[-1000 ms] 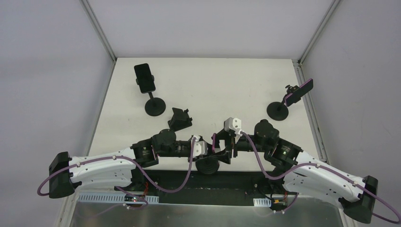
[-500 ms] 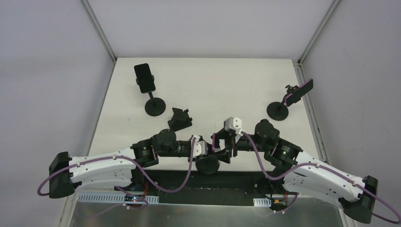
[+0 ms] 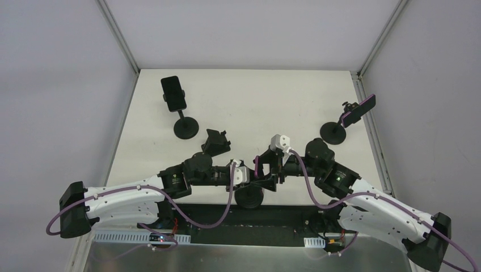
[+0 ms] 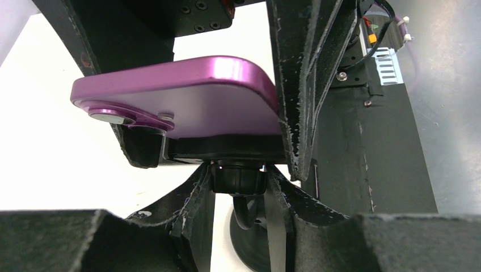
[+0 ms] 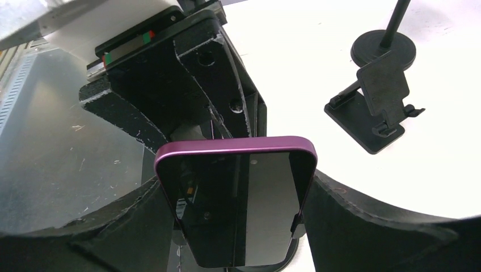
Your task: Remove the phone from the phone stand
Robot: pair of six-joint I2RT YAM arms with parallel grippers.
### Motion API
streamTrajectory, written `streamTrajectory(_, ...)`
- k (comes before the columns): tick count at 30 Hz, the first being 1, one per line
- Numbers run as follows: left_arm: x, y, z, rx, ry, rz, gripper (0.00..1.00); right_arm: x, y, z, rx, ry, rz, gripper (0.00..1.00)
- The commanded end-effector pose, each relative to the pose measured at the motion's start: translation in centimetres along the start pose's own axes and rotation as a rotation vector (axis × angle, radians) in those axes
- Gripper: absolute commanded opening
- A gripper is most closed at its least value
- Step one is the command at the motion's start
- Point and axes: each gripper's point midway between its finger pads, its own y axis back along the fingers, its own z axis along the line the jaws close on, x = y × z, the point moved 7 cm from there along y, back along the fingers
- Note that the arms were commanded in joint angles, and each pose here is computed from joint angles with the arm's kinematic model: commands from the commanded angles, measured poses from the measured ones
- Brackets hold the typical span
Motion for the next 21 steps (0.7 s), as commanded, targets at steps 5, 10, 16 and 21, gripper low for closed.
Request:
streamTrajectory(5, -1.2, -0.6, -3.3, 0.302, 0.010, -0.054, 0.00, -1.5, 0.7, -5.6, 0.239, 0.092, -0.047, 0.00)
streamTrajectory(10, -2.2, -0.9, -3.8, 0.376, 0.011, -0.080, 0.00, -0.8, 0.6, -7.4, 0.294, 0.128, -0.043, 0.00)
streamTrajectory(16, -3.3, -1.2, -4.8, 0.461, 0.013, -0.106, 0.00, -0.1, 0.0, -9.5, 0.338, 0.173, -0.056, 0.00)
streamTrajectory(21, -3.4, -1.6, -5.8, 0.513, 0.023, -0.100, 0.00, 0.1, 0.2, -11.5, 0.350, 0.143, -0.063, 0.00)
